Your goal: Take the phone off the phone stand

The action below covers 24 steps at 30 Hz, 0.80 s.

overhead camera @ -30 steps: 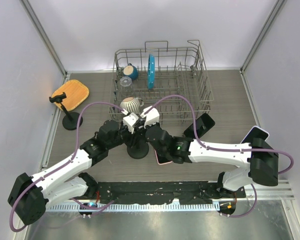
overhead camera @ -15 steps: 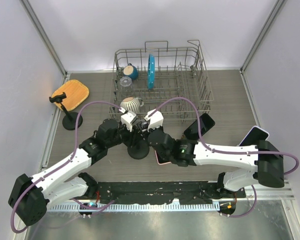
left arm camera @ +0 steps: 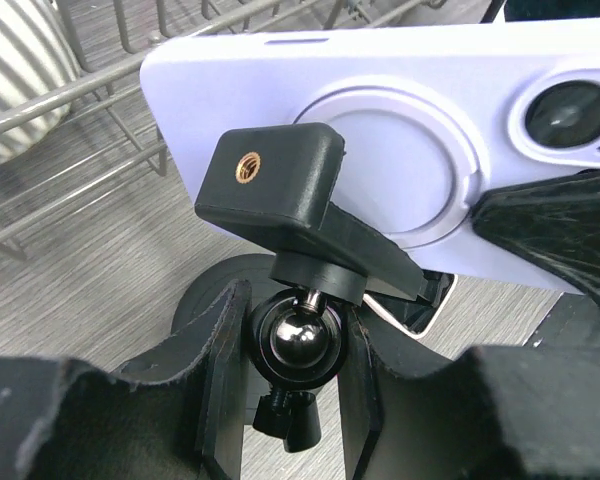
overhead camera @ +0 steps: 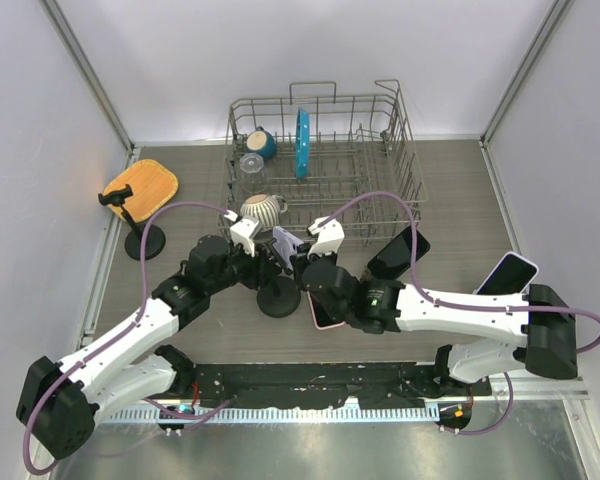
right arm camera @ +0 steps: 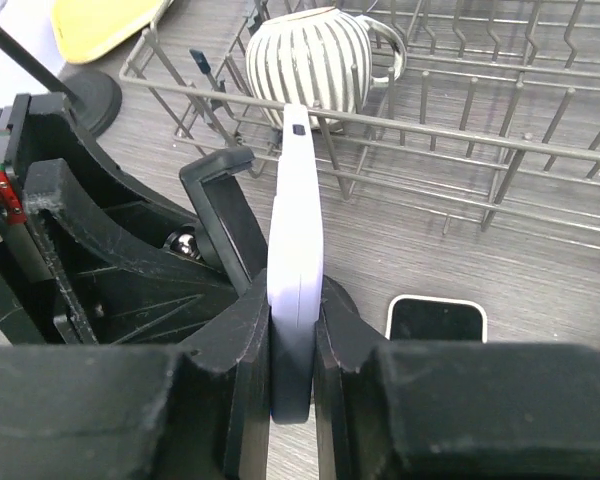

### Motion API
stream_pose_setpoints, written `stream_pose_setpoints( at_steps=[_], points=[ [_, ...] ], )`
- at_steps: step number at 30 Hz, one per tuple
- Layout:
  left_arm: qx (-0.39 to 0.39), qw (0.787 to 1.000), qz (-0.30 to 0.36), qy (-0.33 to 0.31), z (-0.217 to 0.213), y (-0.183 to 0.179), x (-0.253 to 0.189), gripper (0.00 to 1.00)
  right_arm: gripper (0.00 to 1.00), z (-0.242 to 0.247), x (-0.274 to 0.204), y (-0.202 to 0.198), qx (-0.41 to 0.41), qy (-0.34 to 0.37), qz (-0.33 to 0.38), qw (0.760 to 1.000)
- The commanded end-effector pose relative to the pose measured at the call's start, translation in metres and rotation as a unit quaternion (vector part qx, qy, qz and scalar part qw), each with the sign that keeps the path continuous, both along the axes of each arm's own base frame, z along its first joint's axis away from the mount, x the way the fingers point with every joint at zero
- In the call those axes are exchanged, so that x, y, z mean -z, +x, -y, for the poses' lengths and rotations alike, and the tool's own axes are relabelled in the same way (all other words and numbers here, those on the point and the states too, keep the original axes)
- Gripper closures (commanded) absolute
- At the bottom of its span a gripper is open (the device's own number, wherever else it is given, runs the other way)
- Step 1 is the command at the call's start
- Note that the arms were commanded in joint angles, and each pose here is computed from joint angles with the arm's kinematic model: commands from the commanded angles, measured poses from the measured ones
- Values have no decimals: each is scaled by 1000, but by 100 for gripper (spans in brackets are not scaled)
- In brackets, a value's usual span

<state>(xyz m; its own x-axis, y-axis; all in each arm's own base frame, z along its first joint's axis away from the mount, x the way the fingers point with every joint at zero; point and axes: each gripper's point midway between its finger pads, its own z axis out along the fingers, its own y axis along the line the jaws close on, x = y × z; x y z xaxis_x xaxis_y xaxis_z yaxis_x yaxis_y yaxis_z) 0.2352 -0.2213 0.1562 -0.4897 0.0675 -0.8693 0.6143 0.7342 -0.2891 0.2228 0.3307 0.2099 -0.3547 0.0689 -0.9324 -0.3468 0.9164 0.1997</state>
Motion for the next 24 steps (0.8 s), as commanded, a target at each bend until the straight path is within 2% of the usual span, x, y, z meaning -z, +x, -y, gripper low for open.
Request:
stream_pose_setpoints(
  at_steps=[1,9,13,17,24],
  points=[
    [-139,988,56,-40,-37,43,-37,100,99,62,15,7,80,-71,-14,994],
    [-97,993,55,-33,-27,34,-37,100,99,61,5,10,87,-49,-16,995],
    [-44,996,72,-2,-10,21,-32,100,99,56,-8,12,82,-26,-8,996],
    [4,995,81,61,4,2,-19,100,99,50,-20,14,76,-13,-2,997],
    [44,993,73,81,14,-13,-11,100,99,53,-39,17,80,-11,15,997]
  ],
)
